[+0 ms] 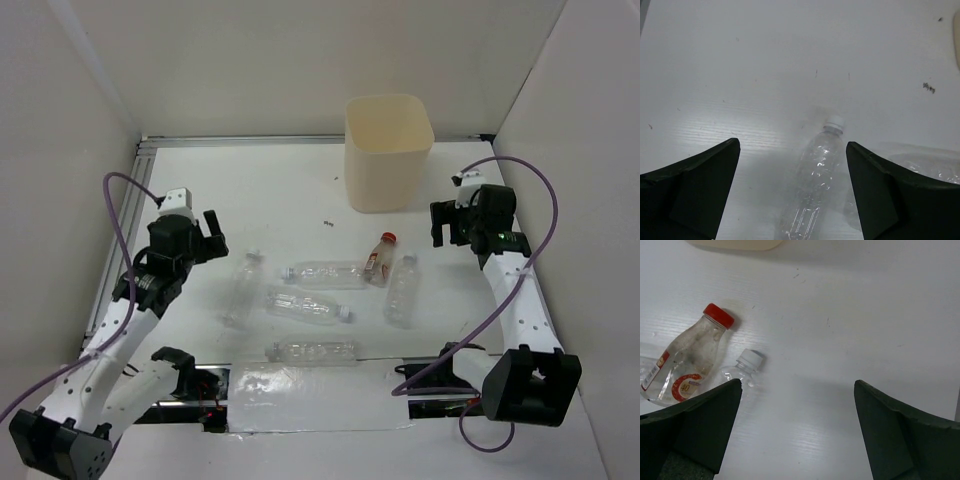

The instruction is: Put the plastic bottles in the bin

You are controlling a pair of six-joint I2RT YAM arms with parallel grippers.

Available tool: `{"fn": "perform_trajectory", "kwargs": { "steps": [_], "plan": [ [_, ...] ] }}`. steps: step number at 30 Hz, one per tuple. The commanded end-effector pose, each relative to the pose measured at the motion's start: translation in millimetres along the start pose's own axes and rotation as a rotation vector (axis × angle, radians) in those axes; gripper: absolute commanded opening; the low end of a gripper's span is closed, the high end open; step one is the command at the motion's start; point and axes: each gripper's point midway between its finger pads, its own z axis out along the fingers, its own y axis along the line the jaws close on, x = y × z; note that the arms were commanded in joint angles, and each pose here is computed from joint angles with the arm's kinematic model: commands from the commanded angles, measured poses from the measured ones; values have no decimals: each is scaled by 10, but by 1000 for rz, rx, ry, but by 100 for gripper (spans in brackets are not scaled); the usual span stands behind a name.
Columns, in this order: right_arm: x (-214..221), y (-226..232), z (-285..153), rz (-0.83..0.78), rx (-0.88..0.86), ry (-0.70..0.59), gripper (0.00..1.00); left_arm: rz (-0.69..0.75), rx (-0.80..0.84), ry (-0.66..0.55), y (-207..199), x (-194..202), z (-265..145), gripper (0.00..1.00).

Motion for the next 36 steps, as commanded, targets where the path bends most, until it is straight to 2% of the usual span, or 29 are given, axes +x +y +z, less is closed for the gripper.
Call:
{"fn": "perform_trajectory", "kwargs": {
  "steps": [1, 5, 6, 7, 8, 9, 11, 14, 15, 17, 26, 27, 31, 32, 36],
  "plan": [
    [91, -1, -22, -52, -18, 35, 100, 25, -66, 116, 100, 199, 27, 100],
    [197, 11, 13, -77, -58, 73, 100, 41, -120, 201, 160, 330, 127, 96],
    [235, 61, 33, -71, -88, 87, 99, 70, -139, 253, 194, 446, 174, 89],
    [282, 119, 46, -66, -118, 92, 60, 76, -146, 271, 201, 488, 204, 85],
    [317, 143, 54, -64, -130, 98, 44, 97, -150, 288, 213, 525, 229, 83],
    [328, 168, 54, -64, -140, 89, 42, 118, -153, 326, 217, 609, 278, 83],
    [298, 195, 59, -65, -156, 75, 56, 129, -132, 353, 172, 672, 347, 85],
    [280, 232, 86, -61, -184, 76, 91, 149, -19, 389, -21, 744, 417, 93],
    [341, 241, 114, -53, -191, 102, 95, 141, 12, 385, -93, 741, 464, 95],
    [390, 262, 135, -67, -211, 121, 98, 149, 53, 447, -153, 906, 509, 96],
    [421, 341, 210, -80, -276, 135, 99, 205, 195, 625, -469, 1389, 675, 94],
    [441, 347, 202, -78, -279, 143, 99, 220, 211, 641, -511, 1429, 684, 92],
    [458, 359, 224, -81, -294, 157, 99, 241, 199, 684, -528, 1538, 724, 55],
    [453, 374, 221, -80, -302, 154, 99, 242, 198, 655, -546, 1450, 734, 43],
    [495, 397, 200, -118, -328, 163, 93, 233, 241, 538, -795, 885, 684, 27]
  ]
}}
